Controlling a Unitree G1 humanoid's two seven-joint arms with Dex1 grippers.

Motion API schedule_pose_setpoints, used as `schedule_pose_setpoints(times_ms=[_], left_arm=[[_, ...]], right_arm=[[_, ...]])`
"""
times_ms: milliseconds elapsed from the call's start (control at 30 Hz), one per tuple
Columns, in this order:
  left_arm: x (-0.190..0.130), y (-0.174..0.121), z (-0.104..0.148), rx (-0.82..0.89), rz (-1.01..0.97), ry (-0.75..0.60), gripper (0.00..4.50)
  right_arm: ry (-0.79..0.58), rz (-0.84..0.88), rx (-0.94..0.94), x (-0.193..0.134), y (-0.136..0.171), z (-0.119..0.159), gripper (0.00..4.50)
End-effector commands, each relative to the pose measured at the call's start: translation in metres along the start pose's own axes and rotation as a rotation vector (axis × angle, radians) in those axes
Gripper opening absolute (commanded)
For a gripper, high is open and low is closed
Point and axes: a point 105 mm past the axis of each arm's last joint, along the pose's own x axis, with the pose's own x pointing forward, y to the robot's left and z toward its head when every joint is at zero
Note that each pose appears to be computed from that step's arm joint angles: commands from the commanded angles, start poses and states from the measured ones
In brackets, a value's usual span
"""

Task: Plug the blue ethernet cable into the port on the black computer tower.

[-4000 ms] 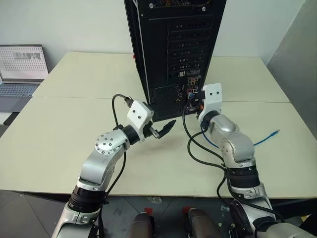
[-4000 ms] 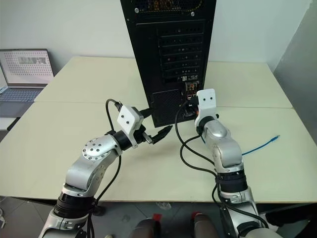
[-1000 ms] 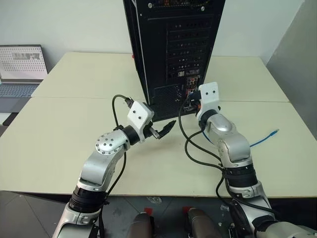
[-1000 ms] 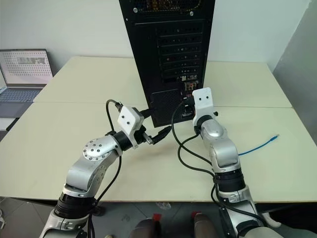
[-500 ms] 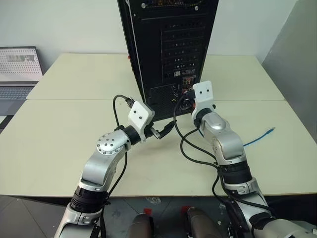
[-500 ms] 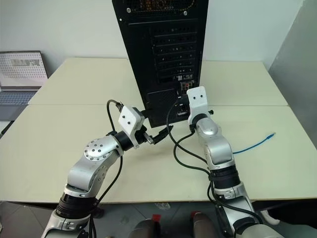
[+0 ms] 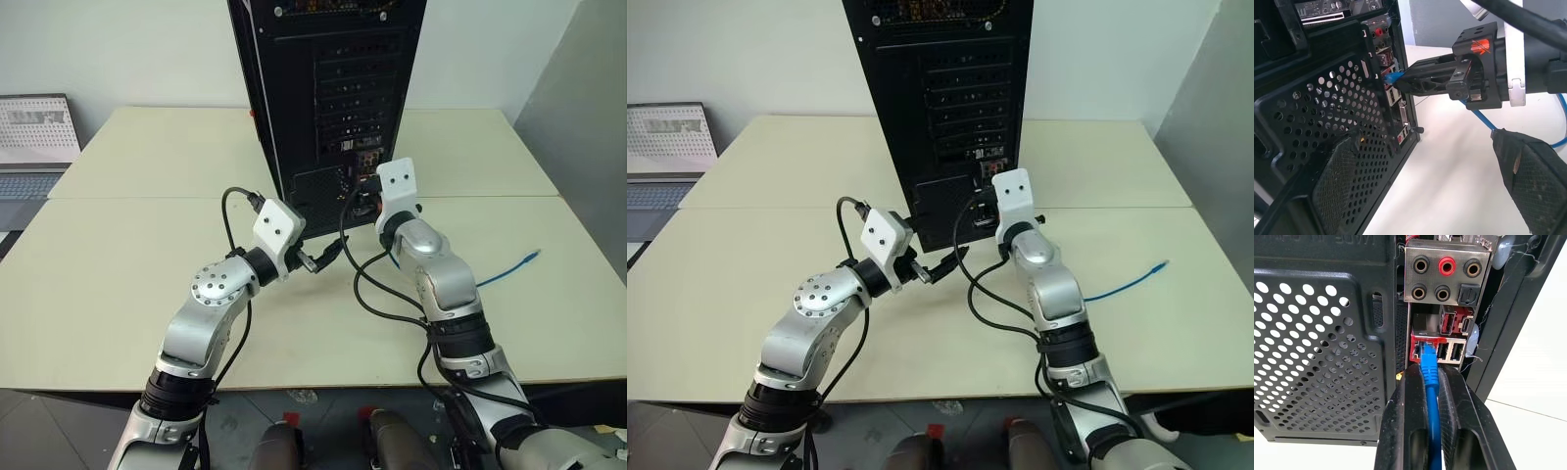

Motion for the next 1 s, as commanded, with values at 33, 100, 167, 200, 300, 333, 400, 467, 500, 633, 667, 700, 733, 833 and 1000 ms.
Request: schedule_pose_setpoints(times_ms=[33,100,167,200,300,333,400,467,500,633,667,700,733,833,1000], left_arm=[[-0.002,0.000,0.014,0.030,0.005,-0.050,4.50],[-0.003,0.000,0.014,0.031,0.008,-0.048,4.50],[-0.003,0.001,0.013,0.031,0.010,-0.047,4.50],[-0.003,0.001,0.013,0.031,0.012,-0.046,4.50],[-0.003,0.003,0.012,0.033,0.017,-0.043,4.50],[-0.004,0.003,0.012,0.034,0.018,-0.042,4.50],[-0.004,0.004,0.012,0.035,0.021,-0.041,4.50],[-0.004,0.006,0.012,0.038,0.025,-0.041,4.50],[-0.005,0.007,0.012,0.039,0.027,-0.041,4.50],[-0.006,0.011,0.013,0.047,0.033,-0.043,4.50],[-0.007,0.012,0.013,0.050,0.033,-0.040,4.50],[-0.008,0.013,0.013,0.054,0.034,-0.037,4.50],[-0.009,0.014,0.013,0.053,0.033,-0.031,4.50],[-0.015,0.019,0.005,0.067,0.037,0.024,4.50],[-0.030,0.032,0.000,0.097,0.032,0.084,4.50]], right_arm=[[-0.105,0.045,-0.023,0.003,0.013,0.031,0.01],[-0.103,0.046,-0.023,0.002,0.011,0.029,0.01],[-0.096,0.046,-0.024,0.001,0.008,0.026,0.36],[-0.092,0.050,-0.025,0.000,0.007,0.024,0.36],[-0.080,0.063,-0.039,-0.003,0.003,0.020,1.18],[-0.078,0.066,-0.043,-0.005,0.001,0.019,1.44],[-0.076,0.071,-0.049,-0.007,-0.002,0.018,1.91],[-0.075,0.078,-0.053,-0.010,-0.004,0.017,2.29],[-0.075,0.081,-0.054,-0.011,-0.005,0.017,2.44],[-0.074,0.106,-0.060,-0.021,-0.010,0.018,3.20],[-0.074,0.113,-0.063,-0.024,-0.012,0.018,3.38],[-0.074,0.119,-0.066,-0.027,-0.014,0.018,3.60],[-0.074,0.130,-0.072,-0.032,-0.018,0.019,3.79],[-0.078,0.191,-0.083,-0.044,-0.024,0.021,4.33],[-0.097,0.366,-0.177,-0.070,-0.033,0.022,4.47]])
